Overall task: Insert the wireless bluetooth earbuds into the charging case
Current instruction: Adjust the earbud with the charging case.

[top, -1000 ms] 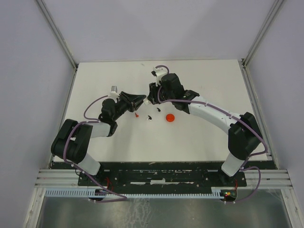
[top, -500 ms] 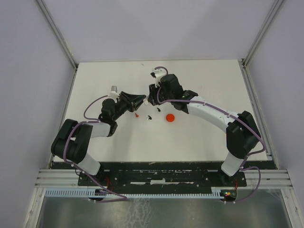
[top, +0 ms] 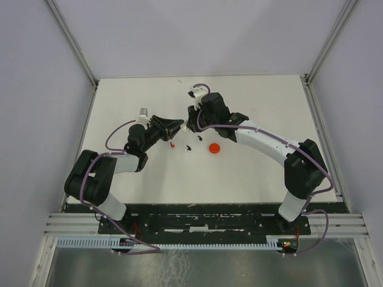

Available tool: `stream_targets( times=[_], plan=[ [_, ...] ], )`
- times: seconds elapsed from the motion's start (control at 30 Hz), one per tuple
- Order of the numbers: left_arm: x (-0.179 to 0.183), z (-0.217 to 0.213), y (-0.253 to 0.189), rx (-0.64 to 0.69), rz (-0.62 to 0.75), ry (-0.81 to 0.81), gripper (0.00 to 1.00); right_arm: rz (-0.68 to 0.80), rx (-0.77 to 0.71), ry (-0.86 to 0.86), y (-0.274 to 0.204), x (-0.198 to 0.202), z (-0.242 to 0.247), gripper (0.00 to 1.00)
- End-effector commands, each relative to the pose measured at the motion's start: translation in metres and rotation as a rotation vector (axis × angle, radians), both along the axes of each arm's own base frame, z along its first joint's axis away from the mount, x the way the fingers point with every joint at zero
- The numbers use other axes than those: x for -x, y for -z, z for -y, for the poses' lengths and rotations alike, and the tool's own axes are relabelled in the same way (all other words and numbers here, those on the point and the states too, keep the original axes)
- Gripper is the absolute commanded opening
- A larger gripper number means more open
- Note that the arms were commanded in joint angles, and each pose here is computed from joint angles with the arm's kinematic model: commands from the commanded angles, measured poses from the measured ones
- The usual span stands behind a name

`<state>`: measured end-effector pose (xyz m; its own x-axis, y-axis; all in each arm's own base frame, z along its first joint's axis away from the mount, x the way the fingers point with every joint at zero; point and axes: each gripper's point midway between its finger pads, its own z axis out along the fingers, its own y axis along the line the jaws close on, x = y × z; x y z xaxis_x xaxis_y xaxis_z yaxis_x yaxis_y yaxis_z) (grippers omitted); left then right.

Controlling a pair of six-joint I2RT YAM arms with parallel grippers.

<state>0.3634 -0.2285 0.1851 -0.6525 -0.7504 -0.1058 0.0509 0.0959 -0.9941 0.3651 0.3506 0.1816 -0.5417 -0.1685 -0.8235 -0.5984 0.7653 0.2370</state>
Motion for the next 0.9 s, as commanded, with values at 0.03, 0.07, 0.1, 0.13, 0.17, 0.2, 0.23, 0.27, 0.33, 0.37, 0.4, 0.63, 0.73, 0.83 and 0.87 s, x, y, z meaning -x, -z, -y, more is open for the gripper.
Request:
stream_targets(
  times=[0.03,0.07,0.1,0.13,0.17,0.2,0.23,0.27,0.33,0.37,0.4,0.63,0.73,0.83,0.87],
  plan=[
    [0.002,0.005,-0.019,0.034,0.058,0.032,0.03,0.037,-0.007,-0.005,-0.013,-0.008,-0.004,0.3],
    [0.002,0.005,-0.018,0.034,0.056,0.032,0.03,0.039,-0.007,-0.004,-0.014,-0.009,-0.004,0.29],
    [0.002,0.006,-0.018,0.034,0.057,0.033,0.03,0.038,-0.006,-0.005,-0.014,-0.008,-0.004,0.27],
    [0.002,0.005,-0.018,0.033,0.055,0.03,0.03,0.041,-0.007,-0.006,-0.015,-0.008,-0.004,0.25],
    [0.002,0.005,-0.017,0.031,0.052,0.031,0.03,0.044,-0.008,-0.004,-0.016,-0.008,-0.003,0.24],
    [0.002,0.005,-0.015,0.028,0.048,0.029,0.03,0.049,-0.008,-0.004,-0.018,-0.008,-0.003,0.22],
    [0.001,0.005,-0.015,0.026,0.046,0.029,0.03,0.055,-0.011,-0.005,-0.02,-0.009,-0.003,0.22],
    [0.001,0.005,-0.015,0.024,0.047,0.028,0.03,0.061,-0.014,-0.006,-0.022,-0.009,-0.003,0.22],
    [0.0,0.005,-0.013,0.02,0.043,0.026,0.03,0.068,-0.016,-0.006,-0.024,-0.009,-0.002,0.19],
    [0.0,0.005,-0.011,0.017,0.039,0.025,0.03,0.073,-0.018,-0.008,-0.026,-0.009,-0.002,0.19],
    [0.0,0.005,-0.01,0.016,0.036,0.023,0.03,0.077,-0.021,-0.011,-0.028,-0.008,-0.003,0.18],
    [-0.006,0.006,-0.001,0.016,0.011,0.021,0.03,0.113,-0.041,-0.017,-0.039,-0.004,0.0,0.18],
    [-0.01,0.008,0.002,0.03,0.002,0.023,0.03,0.128,-0.045,-0.012,-0.043,-0.004,0.003,0.18],
    [-0.012,0.009,0.004,0.05,-0.005,0.029,0.03,0.133,-0.042,-0.014,-0.044,-0.004,0.003,0.18],
    [-0.012,0.01,0.005,0.054,-0.009,0.03,0.03,0.135,-0.043,-0.013,-0.044,-0.004,0.003,0.18]
  ],
)
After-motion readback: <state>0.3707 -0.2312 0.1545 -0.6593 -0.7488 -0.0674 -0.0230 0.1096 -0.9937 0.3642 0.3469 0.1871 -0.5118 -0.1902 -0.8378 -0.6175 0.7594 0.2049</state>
